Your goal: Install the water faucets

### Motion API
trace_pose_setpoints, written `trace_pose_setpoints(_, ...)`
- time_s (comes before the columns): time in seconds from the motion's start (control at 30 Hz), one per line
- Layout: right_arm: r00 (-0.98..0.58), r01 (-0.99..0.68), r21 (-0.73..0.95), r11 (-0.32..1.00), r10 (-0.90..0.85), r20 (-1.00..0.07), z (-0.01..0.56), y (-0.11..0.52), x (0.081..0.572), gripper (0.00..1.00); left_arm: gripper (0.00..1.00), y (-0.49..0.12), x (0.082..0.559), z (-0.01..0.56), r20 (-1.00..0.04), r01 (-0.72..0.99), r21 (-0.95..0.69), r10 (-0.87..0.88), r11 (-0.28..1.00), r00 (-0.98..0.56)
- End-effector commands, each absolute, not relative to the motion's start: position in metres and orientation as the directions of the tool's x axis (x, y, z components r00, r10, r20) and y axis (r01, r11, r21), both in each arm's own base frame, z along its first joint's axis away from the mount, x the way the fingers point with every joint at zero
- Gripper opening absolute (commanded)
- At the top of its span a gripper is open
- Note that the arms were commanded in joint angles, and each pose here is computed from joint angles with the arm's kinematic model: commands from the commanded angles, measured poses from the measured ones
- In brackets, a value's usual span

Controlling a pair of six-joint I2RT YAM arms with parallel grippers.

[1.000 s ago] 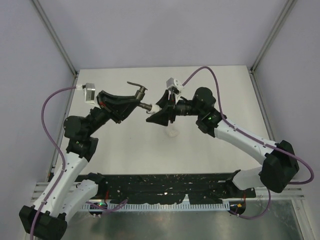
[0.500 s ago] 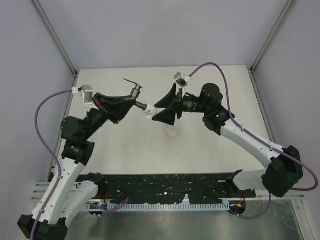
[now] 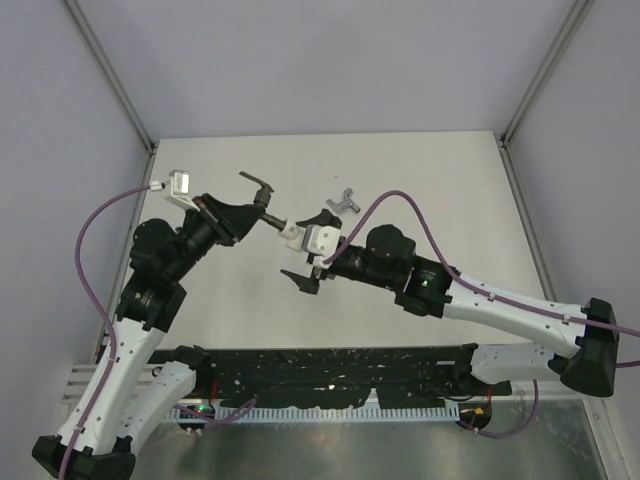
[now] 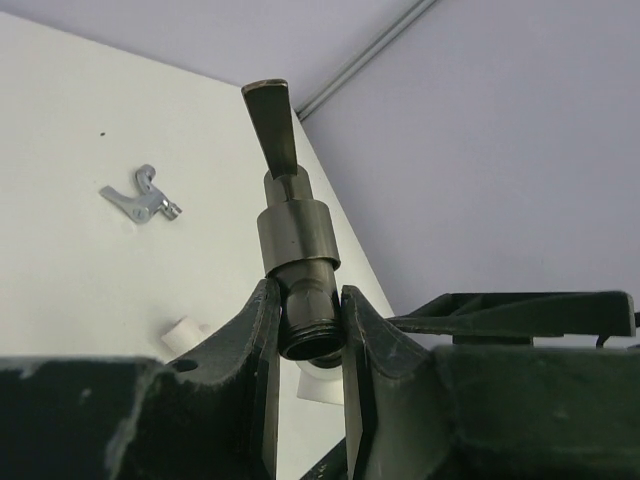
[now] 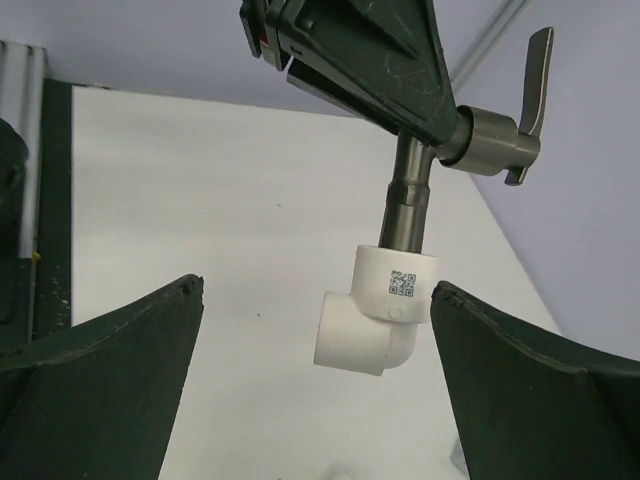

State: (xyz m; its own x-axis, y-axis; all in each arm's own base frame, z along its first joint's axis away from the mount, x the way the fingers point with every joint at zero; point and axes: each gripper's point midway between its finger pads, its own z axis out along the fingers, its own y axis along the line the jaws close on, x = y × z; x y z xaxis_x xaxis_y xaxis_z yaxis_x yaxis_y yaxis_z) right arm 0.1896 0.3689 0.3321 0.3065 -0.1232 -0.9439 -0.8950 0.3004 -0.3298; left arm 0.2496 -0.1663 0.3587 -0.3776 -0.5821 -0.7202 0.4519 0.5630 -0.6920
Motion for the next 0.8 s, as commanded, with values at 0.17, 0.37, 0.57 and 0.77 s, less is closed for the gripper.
trace_pose_setpoints(0.17, 0.462, -0.59, -0.636, 0.497, -0.438, -0.771, 0.317, 0.371, 0.243, 0.99, 0.0, -0.162, 0.237, 0.399, -0.687, 0.488, -0.712, -0.646, 0.505, -0.333)
trace_pose_setpoints(0.37, 0.468, -0.607, -0.621, 0.496, -0.409, -0.784, 0.32, 0.381, 0.239, 0.81, 0.0, -0.162, 0.235, 0.397, -0.714, 0.504, -0.686, -0.62, 0.525, -0.325)
trace_pose_setpoints(0.57, 0.46, -0.66, -0.577, 0.481, -0.348, -0.817, 0.329, 0.384, 0.228, 0.45, 0.0, -0.162, 0.234, 0.392, -0.767, 0.527, -0.63, -0.565, 0.571, -0.304)
trace_pose_setpoints(0.77, 0.384, -0.844, -0.427, 0.325, -0.191, -0.903, 0.338, 0.391, 0.196, 0.13, 0.0, -0.163, 0.227, 0.395, -0.876, 0.629, -0.457, -0.442, 0.629, -0.195)
